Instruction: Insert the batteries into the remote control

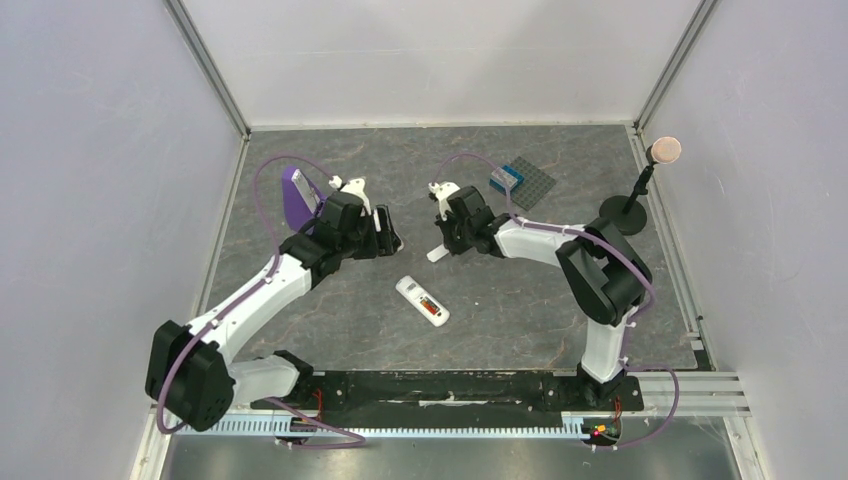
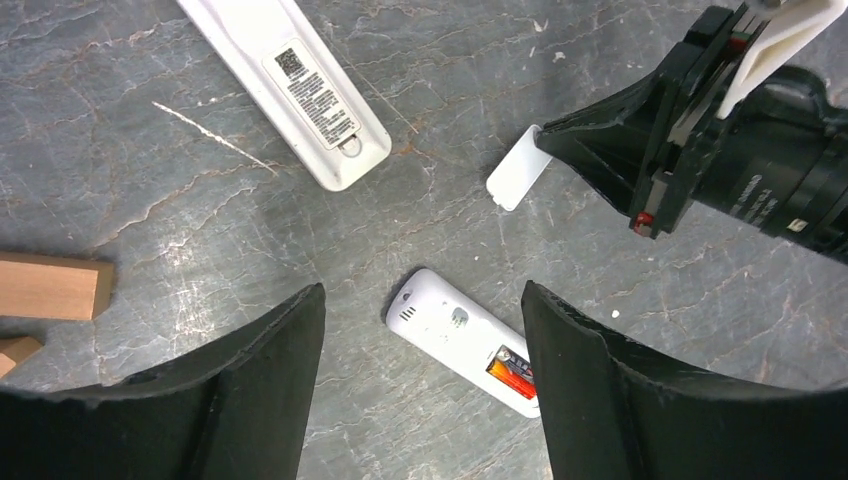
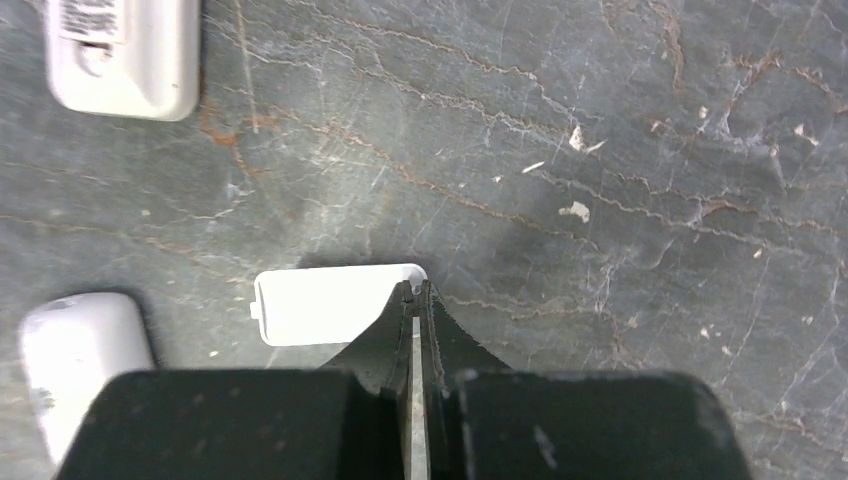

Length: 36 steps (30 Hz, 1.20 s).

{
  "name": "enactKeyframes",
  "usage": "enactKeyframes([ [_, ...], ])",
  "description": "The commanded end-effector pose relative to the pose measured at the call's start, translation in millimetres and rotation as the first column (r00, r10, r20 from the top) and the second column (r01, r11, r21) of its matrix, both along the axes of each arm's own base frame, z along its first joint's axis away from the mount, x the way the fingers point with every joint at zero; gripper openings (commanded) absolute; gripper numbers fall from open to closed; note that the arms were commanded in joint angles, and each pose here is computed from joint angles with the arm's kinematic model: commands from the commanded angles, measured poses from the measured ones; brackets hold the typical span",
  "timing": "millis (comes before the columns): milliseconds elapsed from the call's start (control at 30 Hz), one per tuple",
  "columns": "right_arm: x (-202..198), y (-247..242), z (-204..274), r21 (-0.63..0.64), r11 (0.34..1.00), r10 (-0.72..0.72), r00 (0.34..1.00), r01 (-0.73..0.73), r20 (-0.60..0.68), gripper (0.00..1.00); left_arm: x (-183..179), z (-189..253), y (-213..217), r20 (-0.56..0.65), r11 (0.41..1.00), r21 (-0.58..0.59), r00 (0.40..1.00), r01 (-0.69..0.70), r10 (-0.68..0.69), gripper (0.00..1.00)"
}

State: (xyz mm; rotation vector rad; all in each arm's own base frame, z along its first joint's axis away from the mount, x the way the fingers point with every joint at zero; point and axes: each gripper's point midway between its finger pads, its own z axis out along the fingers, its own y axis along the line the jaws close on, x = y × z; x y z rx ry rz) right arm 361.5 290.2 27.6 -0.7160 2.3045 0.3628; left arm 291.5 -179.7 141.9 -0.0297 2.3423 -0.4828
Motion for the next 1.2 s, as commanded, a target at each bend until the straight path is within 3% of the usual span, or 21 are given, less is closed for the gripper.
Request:
enactKeyframes([
  [0, -3, 11, 54, 0.186, 0.981, -0.055, 0.998, 0.06, -0.033, 0.0, 5, 28, -2, 0.154, 0.998, -0.035, 0.987, 0.056, -0.05, 0.78],
  [133, -28, 21, 75, 0.328, 0.942, -0.021, 0.988, 0.072, -0.155, 0.0, -7, 46, -20, 0.24, 0.972, -0.071, 0.95, 0.223, -0.2, 0.79],
  [233, -52, 27, 88, 0.396, 0.914, 0.015, 0.967, 0.091, -0.255, 0.0, -26, 60, -39, 0.318, 0.906, -0.069, 0.87, 0.417, -0.376, 0.78],
  [333, -76, 26, 95, 0.436, 0.884, 0.006, 0.929, 0.168, -0.371, 0.0, -47, 65, -49, 0.402, 0.797, 0.037, 0.721, 0.603, -0.564, 0.7],
  [433, -100, 19, 91, 0.446, 0.855, -0.021, 0.878, 0.264, -0.479, 0.0, -59, 74, -50, 0.494, 0.682, 0.248, 0.516, 0.688, -0.7, 0.7],
  [500, -113, 13, 90, 0.443, 0.838, -0.042, 0.847, 0.318, -0.529, 0.0, -66, 82, -51, 0.529, 0.623, 0.37, 0.395, 0.689, -0.751, 0.72],
  [600, -125, 7, 93, 0.426, 0.825, -0.066, 0.813, 0.37, -0.578, 0.0, -67, 89, -57, 0.551, 0.584, 0.476, 0.294, 0.658, -0.781, 0.72],
  [700, -133, 1, 99, 0.407, 0.824, -0.082, 0.794, 0.395, -0.603, 0.0, -93, 78, -79, 0.54, 0.443, 0.606, 0.067, 0.661, -0.839, 0.73],
  [767, -137, -4, 101, 0.377, 0.836, -0.1, 0.786, 0.399, -0.61, 0.0, -101, 73, -91, 0.529, 0.418, 0.677, -0.005, 0.606, -0.849, 0.73],
  [1000, -147, -14, 113, 0.322, 0.875, -0.098, 0.785, 0.361, -0.612, 0.0, -128, 67, -109, 0.451, 0.31, 0.798, -0.172, 0.516, -0.876, 0.72],
  [1167, -154, -13, 116, 0.33, 0.878, -0.072, 0.777, 0.347, -0.626, 0.0, -124, 59, -114, 0.383, 0.251, 0.845, -0.207, 0.472, -0.9, 0.71],
])
